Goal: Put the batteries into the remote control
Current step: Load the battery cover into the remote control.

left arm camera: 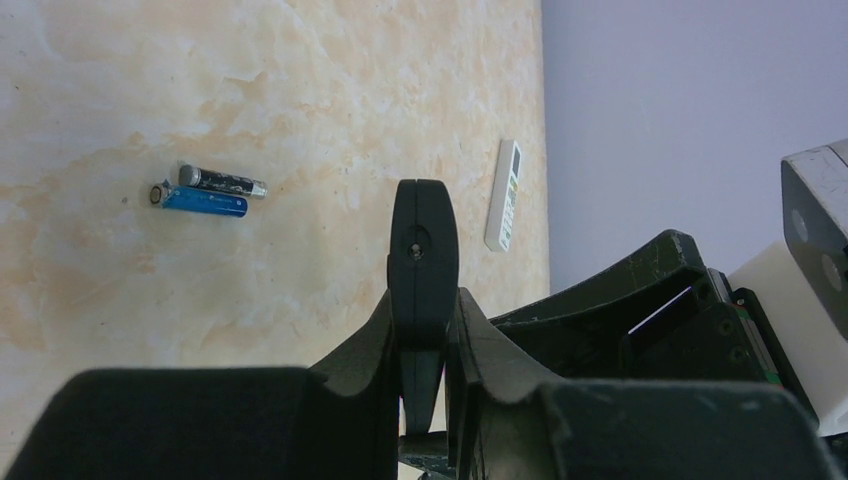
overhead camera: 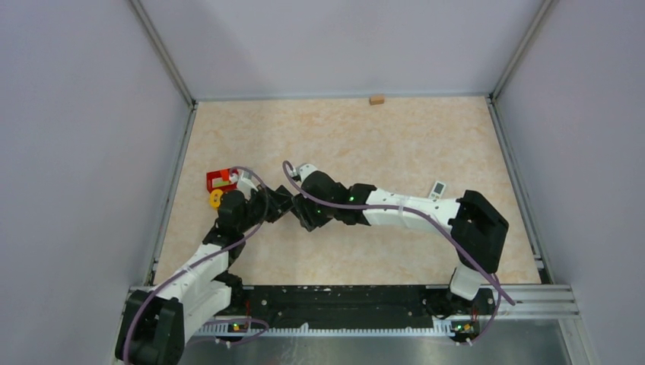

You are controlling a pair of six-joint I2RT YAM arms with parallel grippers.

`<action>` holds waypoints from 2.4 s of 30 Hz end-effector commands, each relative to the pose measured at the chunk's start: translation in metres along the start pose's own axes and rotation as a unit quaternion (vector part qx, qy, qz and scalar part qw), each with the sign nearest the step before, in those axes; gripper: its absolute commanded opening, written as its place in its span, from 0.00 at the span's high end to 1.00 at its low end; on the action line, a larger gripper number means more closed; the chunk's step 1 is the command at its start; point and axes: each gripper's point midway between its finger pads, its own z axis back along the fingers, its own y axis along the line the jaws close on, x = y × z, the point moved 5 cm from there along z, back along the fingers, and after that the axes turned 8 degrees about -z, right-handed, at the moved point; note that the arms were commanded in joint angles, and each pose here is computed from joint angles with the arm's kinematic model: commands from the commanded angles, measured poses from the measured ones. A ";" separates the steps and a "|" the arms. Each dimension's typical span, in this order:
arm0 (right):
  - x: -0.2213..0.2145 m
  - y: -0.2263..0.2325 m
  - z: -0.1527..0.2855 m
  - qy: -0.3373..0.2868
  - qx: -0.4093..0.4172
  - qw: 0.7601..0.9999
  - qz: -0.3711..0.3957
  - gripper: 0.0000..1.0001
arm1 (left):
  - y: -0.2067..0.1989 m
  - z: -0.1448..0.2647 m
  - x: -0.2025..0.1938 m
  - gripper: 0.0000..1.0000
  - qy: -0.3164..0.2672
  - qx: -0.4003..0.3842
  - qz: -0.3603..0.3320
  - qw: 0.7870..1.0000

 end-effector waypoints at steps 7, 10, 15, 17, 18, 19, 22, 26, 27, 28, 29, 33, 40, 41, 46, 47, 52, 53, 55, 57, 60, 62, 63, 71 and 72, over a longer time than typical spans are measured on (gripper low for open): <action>0.052 0.006 0.034 -0.120 0.031 0.992 -0.038 0.41 | -0.065 0.009 0.017 1.00 0.029 -0.095 0.018 0.995; 0.053 0.003 0.039 -0.124 0.025 0.991 -0.035 0.37 | -0.065 0.007 0.018 1.00 0.034 -0.093 0.027 0.995; 0.060 0.003 0.061 -0.146 0.029 0.988 -0.035 0.21 | -0.065 0.003 0.021 1.00 0.033 -0.088 0.034 0.995; 0.060 0.002 0.073 -0.154 0.035 0.987 -0.037 0.16 | -0.067 0.003 0.023 1.00 0.031 -0.089 0.034 0.995; 0.060 0.002 0.078 -0.157 0.039 0.986 -0.041 0.14 | -0.069 0.003 0.024 1.00 0.029 -0.090 0.033 0.995; 0.059 0.002 0.084 -0.159 0.046 0.985 -0.046 0.12 | -0.070 0.003 0.026 1.00 0.027 -0.092 0.032 0.995; 0.055 0.004 0.099 -0.164 0.072 0.981 -0.068 0.11 | -0.075 0.003 0.030 1.00 0.023 -0.095 0.033 0.995; 0.055 -0.002 0.121 -0.199 0.076 0.966 -0.147 0.11 | -0.085 0.006 0.035 1.00 0.017 -0.105 0.037 0.994; 0.056 -0.005 0.126 -0.211 0.075 0.957 -0.184 0.11 | -0.088 0.007 0.037 1.00 0.014 -0.108 0.039 0.993; 0.056 -0.008 0.130 -0.220 0.073 0.949 -0.212 0.11 | -0.091 0.009 0.039 1.00 0.010 -0.113 0.041 0.993; 0.056 -0.011 0.134 -0.226 0.072 0.940 -0.245 0.12 | -0.095 0.010 0.041 1.00 0.007 -0.116 0.044 0.992; 0.055 -0.012 0.140 -0.230 0.088 0.913 -0.326 0.15 | -0.112 0.018 0.050 1.00 -0.007 -0.140 0.057 0.988; 0.059 0.009 0.138 -0.231 0.191 0.882 -0.363 0.32 | -0.139 0.033 0.059 1.00 -0.020 -0.189 0.089 0.978; 0.058 0.013 0.136 -0.226 0.211 0.878 -0.365 0.37 | -0.142 0.036 0.059 1.00 -0.020 -0.195 0.093 0.976; 0.059 0.030 0.132 -0.205 0.269 0.871 -0.355 0.57 | -0.158 0.050 0.063 1.00 -0.027 -0.226 0.097 0.969; 0.059 0.031 0.131 -0.204 0.274 0.871 -0.355 0.59 | -0.162 0.052 0.064 1.00 -0.026 -0.231 0.093 0.968; 0.063 0.038 0.128 -0.212 0.309 0.870 -0.320 0.68 | -0.172 0.059 0.059 1.00 0.001 -0.254 0.067 0.965; 0.065 0.041 0.128 -0.215 0.319 0.870 -0.309 0.70 | -0.172 0.060 0.057 1.00 0.008 -0.255 0.063 0.965; 0.069 0.044 0.130 -0.223 0.337 0.870 -0.284 0.73 | -0.168 0.060 0.053 1.00 0.012 -0.249 0.057 0.967; 0.072 0.047 0.134 -0.230 0.349 0.871 -0.258 0.73 | -0.163 0.061 0.050 1.00 0.007 -0.242 0.051 0.969; 0.073 0.047 0.139 -0.231 0.365 0.874 -0.221 0.71 | -0.159 0.062 0.049 1.00 -0.006 -0.237 0.038 0.971; 0.073 0.044 0.141 -0.221 0.379 0.876 -0.200 0.69 | -0.161 0.065 0.048 1.00 -0.005 -0.243 0.017 0.970; 0.073 0.043 0.143 -0.215 0.387 0.876 -0.189 0.68 | -0.164 0.066 0.048 1.00 -0.002 -0.248 0.006 0.969; 0.063 0.048 0.144 -0.157 0.412 0.892 -0.095 0.56 | -0.174 0.073 0.043 1.00 0.034 -0.270 -0.055 0.961; 0.062 0.049 0.143 -0.154 0.412 0.894 -0.091 0.57 | -0.176 0.074 0.043 1.00 0.034 -0.274 -0.060 0.959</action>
